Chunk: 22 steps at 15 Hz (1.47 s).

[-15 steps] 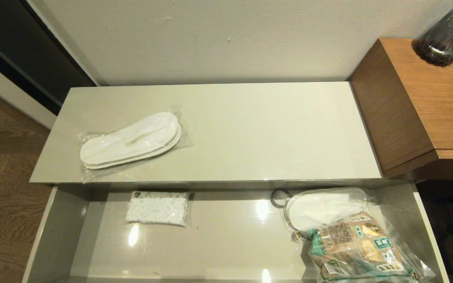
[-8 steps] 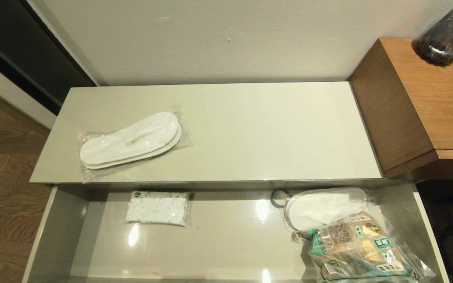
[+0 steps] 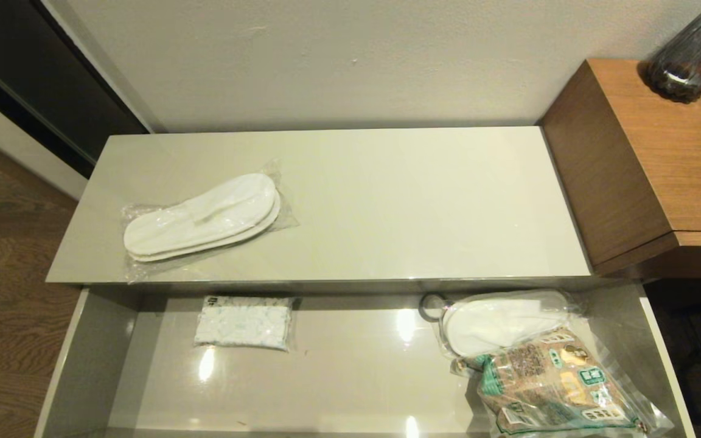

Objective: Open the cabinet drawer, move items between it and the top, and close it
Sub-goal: Close the drawer

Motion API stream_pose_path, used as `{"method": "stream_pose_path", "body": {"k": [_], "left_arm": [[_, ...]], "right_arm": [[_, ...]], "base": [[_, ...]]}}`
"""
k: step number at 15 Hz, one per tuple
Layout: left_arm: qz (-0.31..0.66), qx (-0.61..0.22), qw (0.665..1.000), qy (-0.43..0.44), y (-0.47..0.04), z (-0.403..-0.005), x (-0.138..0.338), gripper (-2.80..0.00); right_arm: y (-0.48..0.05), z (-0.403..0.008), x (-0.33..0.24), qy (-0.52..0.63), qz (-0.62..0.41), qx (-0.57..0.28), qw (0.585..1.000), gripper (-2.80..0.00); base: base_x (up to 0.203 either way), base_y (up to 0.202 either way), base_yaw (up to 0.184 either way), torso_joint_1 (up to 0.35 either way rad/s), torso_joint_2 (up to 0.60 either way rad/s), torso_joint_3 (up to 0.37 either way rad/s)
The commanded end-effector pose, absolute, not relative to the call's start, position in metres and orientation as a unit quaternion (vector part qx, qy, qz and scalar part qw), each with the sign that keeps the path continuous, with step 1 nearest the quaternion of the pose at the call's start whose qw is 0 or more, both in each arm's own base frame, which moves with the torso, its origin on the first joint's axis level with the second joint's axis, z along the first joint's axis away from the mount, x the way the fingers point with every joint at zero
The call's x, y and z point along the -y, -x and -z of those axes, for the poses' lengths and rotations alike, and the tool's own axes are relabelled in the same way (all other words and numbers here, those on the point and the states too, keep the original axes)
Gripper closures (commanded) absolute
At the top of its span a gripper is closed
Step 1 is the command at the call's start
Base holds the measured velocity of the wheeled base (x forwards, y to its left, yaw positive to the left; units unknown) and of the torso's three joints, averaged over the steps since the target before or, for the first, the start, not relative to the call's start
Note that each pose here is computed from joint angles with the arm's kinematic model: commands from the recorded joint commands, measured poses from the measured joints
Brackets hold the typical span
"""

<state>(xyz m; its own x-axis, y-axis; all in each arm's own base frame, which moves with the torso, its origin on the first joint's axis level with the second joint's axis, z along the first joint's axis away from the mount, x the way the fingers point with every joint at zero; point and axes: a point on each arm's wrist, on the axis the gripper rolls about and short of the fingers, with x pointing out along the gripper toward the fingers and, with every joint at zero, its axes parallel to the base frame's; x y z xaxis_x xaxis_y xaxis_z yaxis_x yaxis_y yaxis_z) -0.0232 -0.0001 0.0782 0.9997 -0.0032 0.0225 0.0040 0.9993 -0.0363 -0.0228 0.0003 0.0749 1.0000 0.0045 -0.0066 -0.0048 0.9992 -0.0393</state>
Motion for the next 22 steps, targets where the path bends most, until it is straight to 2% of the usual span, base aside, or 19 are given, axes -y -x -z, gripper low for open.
{"method": "stream_pose_path", "body": {"k": [1,22], "left_arm": [[0.001,0.010,1.000,0.018,0.0229,-0.0783,0.0001,0.00],[0.001,0.010,1.000,0.018,0.0229,-0.0783,0.0001,0.00]], "right_arm": [[0.0228,-0.0749,-0.0003,0.020,-0.003,-0.003,1.000,0.00],[0.0227,-0.0755,-0.0002,-0.001,0.001,-0.001,1.000,0.00]], "base": [[0.000,0.000,0.000,0.000,0.00,0.000],[0.000,0.000,0.000,0.000,0.00,0.000]]}}
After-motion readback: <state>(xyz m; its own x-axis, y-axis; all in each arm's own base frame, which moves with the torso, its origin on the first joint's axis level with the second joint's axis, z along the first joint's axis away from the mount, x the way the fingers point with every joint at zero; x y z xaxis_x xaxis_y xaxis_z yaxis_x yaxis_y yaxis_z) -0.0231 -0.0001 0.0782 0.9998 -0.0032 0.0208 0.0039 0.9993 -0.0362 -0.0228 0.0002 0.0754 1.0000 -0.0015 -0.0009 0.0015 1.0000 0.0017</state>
